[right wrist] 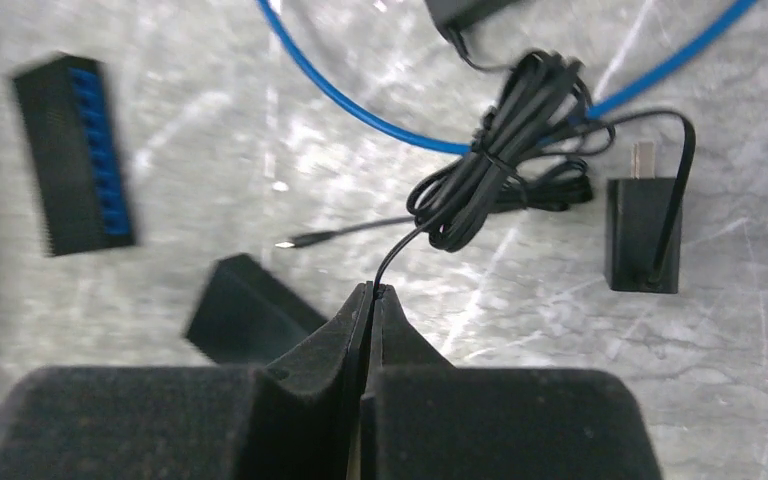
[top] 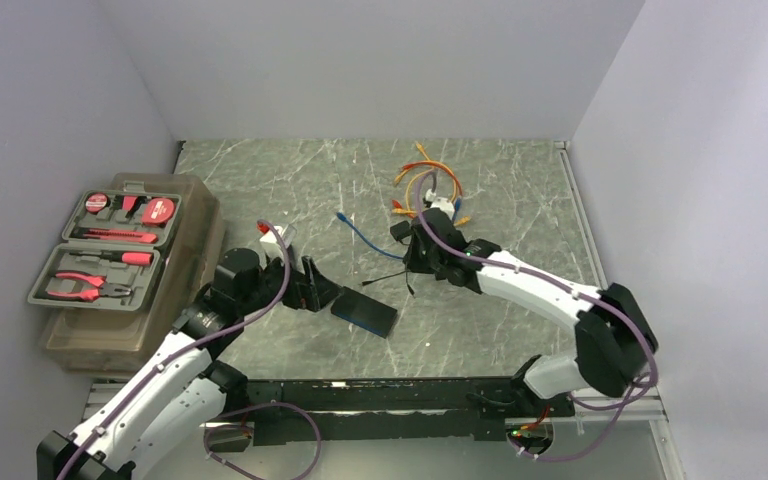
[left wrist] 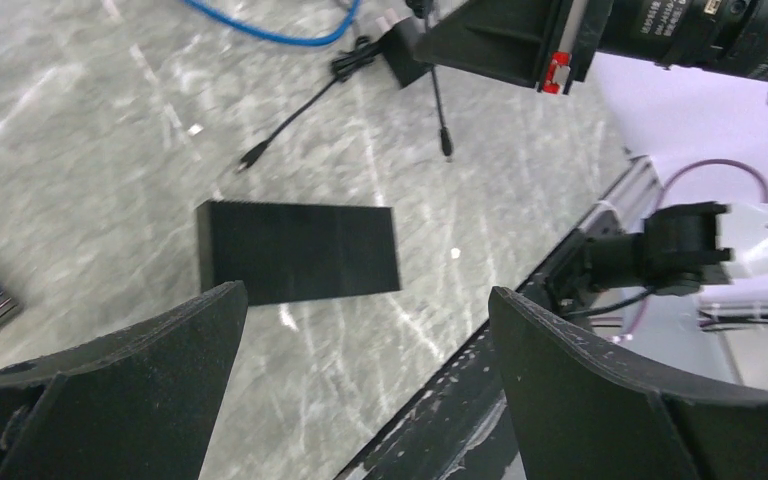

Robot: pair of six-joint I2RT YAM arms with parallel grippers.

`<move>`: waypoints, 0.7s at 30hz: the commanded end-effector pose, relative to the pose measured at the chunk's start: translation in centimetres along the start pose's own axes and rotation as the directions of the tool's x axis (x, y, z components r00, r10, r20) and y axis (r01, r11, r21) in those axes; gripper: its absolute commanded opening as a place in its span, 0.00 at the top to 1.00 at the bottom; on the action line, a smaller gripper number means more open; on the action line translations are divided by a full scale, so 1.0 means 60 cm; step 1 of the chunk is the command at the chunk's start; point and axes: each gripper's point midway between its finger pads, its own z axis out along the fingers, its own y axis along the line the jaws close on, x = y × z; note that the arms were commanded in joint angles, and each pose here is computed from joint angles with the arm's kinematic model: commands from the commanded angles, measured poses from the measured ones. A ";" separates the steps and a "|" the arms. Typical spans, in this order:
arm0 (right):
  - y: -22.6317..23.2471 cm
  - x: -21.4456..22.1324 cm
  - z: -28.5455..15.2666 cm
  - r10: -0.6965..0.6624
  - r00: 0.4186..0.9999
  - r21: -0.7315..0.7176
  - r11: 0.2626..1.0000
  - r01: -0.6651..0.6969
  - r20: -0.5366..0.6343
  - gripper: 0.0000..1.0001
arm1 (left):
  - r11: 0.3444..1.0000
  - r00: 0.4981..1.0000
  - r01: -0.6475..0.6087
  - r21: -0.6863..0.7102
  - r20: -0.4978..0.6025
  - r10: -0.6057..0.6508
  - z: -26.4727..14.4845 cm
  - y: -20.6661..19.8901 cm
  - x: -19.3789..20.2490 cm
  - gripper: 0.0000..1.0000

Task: Insert the plug into the switch port
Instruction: Pick up the connector from the center of the board.

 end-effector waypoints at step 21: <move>0.165 -0.172 -0.194 0.365 0.899 -0.575 0.800 -0.169 0.243 1.00 | 0.815 0.986 -0.094 0.572 0.164 -0.001 0.002 -0.160 -0.060 0.01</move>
